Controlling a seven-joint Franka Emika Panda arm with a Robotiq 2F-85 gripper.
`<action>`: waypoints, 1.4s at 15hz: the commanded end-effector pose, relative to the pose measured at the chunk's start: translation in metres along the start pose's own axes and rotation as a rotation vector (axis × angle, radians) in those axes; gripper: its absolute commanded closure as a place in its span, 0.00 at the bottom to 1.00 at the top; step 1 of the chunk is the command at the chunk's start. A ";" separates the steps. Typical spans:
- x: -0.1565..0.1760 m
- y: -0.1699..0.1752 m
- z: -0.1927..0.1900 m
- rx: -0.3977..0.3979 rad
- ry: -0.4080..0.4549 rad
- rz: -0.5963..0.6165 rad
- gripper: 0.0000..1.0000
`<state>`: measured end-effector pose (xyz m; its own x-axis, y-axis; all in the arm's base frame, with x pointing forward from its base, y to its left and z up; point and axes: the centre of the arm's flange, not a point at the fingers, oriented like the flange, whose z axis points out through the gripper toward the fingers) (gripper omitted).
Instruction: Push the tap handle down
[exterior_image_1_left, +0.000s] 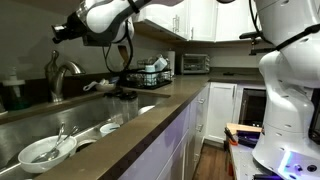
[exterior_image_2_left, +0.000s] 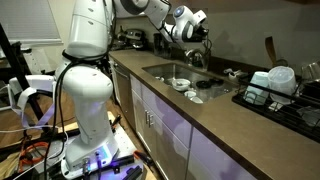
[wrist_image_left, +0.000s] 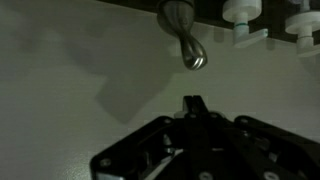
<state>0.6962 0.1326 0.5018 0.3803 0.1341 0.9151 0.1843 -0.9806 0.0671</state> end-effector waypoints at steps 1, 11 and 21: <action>0.010 -0.010 0.015 0.013 0.002 -0.003 0.97; -0.003 -0.010 0.051 -0.002 -0.080 -0.028 0.97; -0.007 -0.001 0.034 -0.020 -0.167 -0.031 0.97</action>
<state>0.7324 0.1433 0.4820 0.4771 0.1747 0.8613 0.1861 -0.9779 0.0953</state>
